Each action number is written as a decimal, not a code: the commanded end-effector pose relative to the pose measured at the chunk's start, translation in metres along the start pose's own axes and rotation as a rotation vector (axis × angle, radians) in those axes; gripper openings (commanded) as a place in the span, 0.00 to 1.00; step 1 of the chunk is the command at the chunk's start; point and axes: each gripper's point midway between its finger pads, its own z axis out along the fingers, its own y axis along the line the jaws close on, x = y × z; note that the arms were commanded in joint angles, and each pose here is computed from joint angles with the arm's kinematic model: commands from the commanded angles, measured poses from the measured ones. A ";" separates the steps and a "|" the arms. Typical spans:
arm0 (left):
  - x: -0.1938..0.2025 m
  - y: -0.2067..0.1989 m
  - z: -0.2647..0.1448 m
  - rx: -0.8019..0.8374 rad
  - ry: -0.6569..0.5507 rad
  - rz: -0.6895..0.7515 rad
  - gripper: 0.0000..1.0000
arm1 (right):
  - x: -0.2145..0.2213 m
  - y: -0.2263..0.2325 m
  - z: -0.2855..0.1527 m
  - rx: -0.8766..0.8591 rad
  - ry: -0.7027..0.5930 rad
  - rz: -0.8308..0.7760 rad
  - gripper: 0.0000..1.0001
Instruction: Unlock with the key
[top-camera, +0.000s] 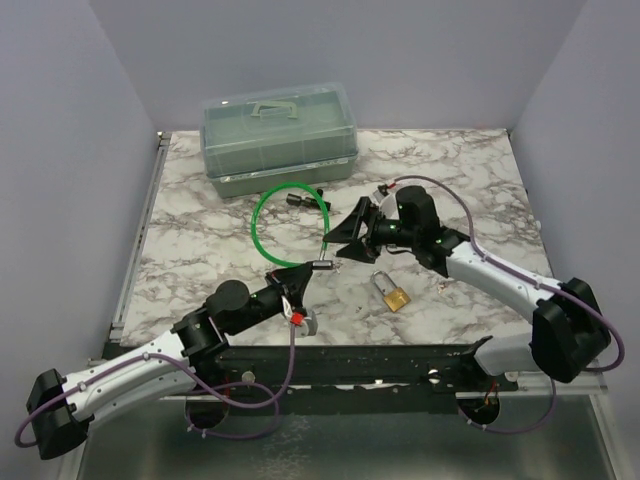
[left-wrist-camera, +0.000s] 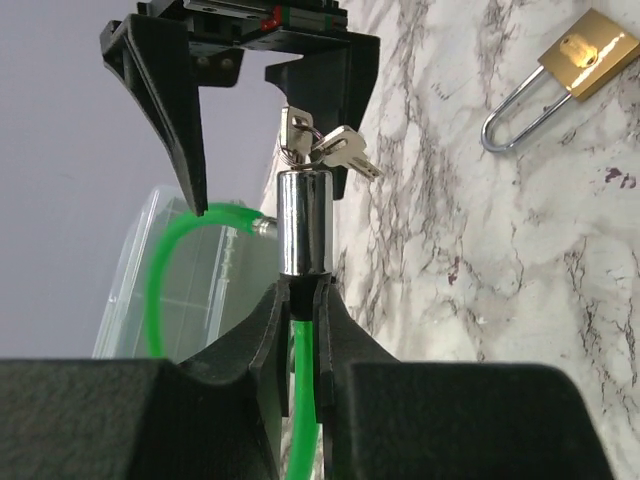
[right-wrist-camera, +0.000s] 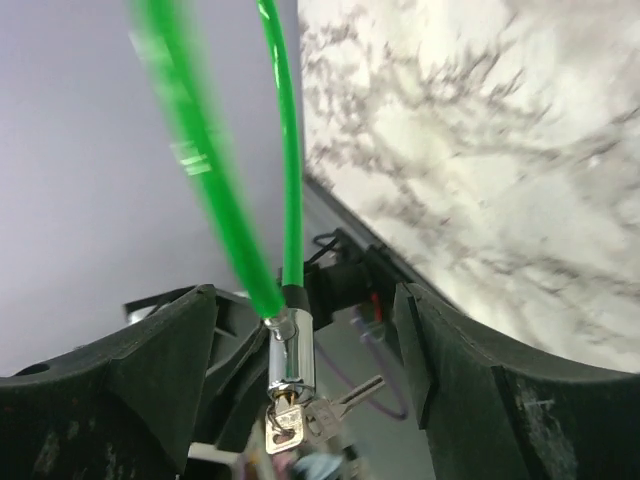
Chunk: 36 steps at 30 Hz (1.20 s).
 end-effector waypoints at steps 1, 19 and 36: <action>-0.029 0.009 0.000 -0.006 -0.126 -0.001 0.00 | -0.020 -0.018 -0.017 0.139 -0.130 -0.216 0.78; -0.035 -0.044 0.003 0.258 -0.130 -0.228 0.12 | -0.041 -0.085 -0.034 0.507 -0.148 -0.373 0.75; -0.031 -0.112 0.035 0.700 0.066 -0.528 0.40 | -0.051 -0.119 -0.032 0.711 -0.120 -0.325 0.70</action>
